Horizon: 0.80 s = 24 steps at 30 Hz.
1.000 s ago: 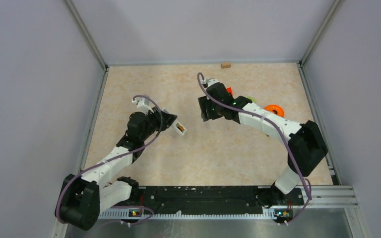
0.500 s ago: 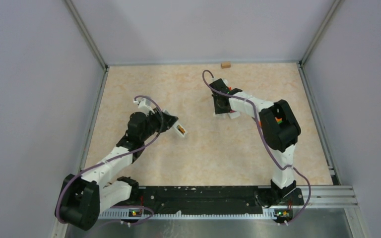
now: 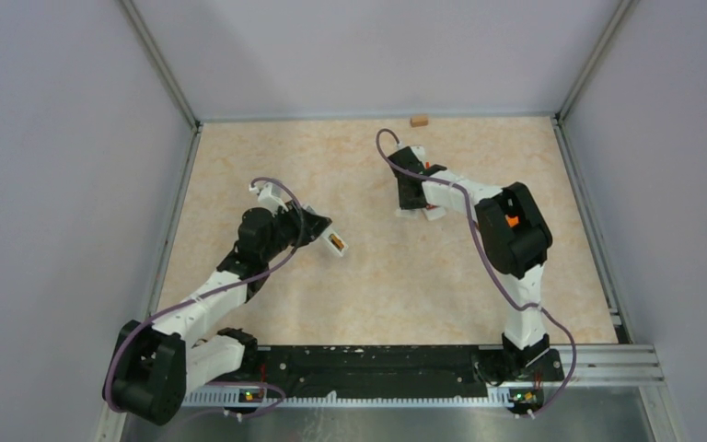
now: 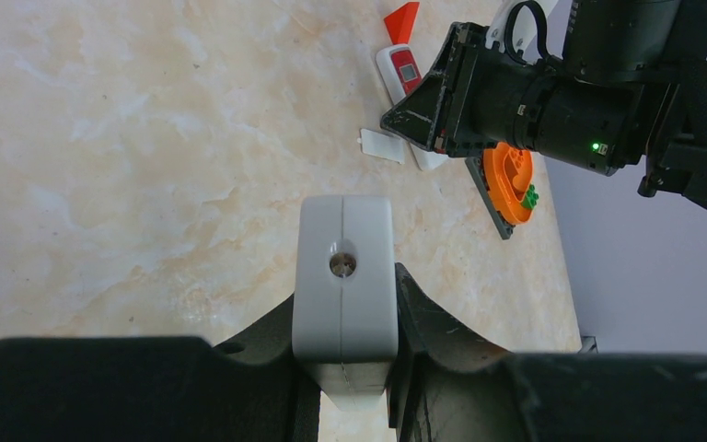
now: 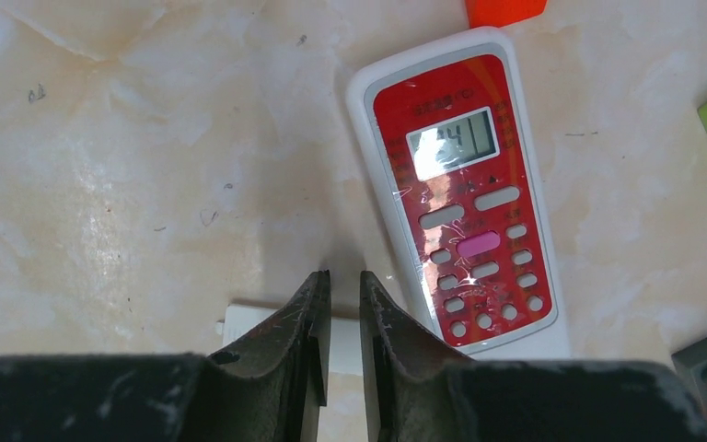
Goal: Load the batteries into the remote control
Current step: Adjust the battery cover at the center of the board.
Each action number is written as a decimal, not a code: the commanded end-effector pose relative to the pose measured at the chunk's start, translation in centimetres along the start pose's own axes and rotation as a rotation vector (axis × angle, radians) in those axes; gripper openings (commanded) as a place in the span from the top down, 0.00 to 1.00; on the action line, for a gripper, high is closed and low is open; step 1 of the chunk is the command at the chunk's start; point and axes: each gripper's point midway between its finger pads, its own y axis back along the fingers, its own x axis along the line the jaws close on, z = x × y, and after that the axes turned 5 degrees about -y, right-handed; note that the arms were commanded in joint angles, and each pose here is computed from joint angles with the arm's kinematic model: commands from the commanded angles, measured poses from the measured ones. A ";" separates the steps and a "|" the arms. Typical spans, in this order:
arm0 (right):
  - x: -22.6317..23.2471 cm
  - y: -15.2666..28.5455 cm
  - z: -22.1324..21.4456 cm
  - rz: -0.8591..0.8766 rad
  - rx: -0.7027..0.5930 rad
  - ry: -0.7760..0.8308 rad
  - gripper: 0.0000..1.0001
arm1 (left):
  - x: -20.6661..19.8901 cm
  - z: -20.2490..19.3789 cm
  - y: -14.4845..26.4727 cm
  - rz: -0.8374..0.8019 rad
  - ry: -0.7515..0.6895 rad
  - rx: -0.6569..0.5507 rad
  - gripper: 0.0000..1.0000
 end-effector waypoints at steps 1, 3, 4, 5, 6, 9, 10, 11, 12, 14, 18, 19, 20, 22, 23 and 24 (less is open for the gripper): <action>-1.2 -0.2 -1.5 -0.037 0.073 0.010 0.81 | -1.4 1.3 0.0 -0.053 -0.023 -0.044 1.00; -1.4 0.6 -2.6 -0.021 0.113 0.018 0.81 | -1.4 1.3 0.1 -0.054 -0.021 -0.042 1.00; -1.4 1.0 -3.2 -0.011 0.135 0.023 0.81 | -1.4 1.3 0.1 -0.053 -0.020 -0.043 1.00; -1.6 1.3 -3.9 -0.006 0.155 0.025 0.82 | -1.3 1.2 0.1 -0.052 -0.019 -0.042 1.00; -1.8 1.7 -4.4 0.000 0.172 0.025 0.82 | -1.3 1.2 0.1 -0.052 -0.018 -0.041 1.00; -1.7 2.6 -5.9 0.045 0.210 0.024 0.82 | -1.4 1.2 0.1 -0.056 -0.014 -0.042 1.00; -1.5 2.8 -6.2 0.068 0.218 0.025 0.82 | -1.4 1.2 0.0 -0.058 -0.014 -0.043 1.00; -1.2 3.0 -6.5 0.094 0.228 0.030 0.82 | -1.4 1.1 0.0 -0.058 -0.014 -0.042 1.00; -0.8 3.2 -6.9 0.121 0.243 0.038 0.82 | -1.4 1.2 0.0 -0.060 -0.013 -0.043 1.00; -0.5 3.1 -7.3 0.150 0.253 0.054 0.83 | -1.5 1.2 0.0 -0.062 -0.013 -0.042 1.00; -0.1 3.6 -7.5 0.187 0.261 0.066 0.83 | -1.6 1.3 0.1 -0.065 -0.018 -0.045 1.00; 0.1 3.9 -7.2 0.198 0.254 0.066 0.83 | -1.5 1.3 0.1 -0.063 -0.018 -0.046 1.00; 0.2 4.2 -6.9 0.204 0.244 0.063 0.83 | -1.5 1.4 0.1 -0.060 -0.020 -0.049 1.00; 0.3 4.9 -6.0 0.217 0.214 0.064 0.81 | -1.4 1.4 0.2 -0.056 -0.022 -0.054 1.00; 0.2 5.2 -5.5 0.214 0.197 0.062 0.79 | -1.4 1.5 0.2 -0.055 -0.024 -0.057 1.00; 0.2 5.6 -5.0 0.213 0.177 0.065 0.75 | -1.4 1.5 0.3 -0.052 -0.025 -0.059 1.00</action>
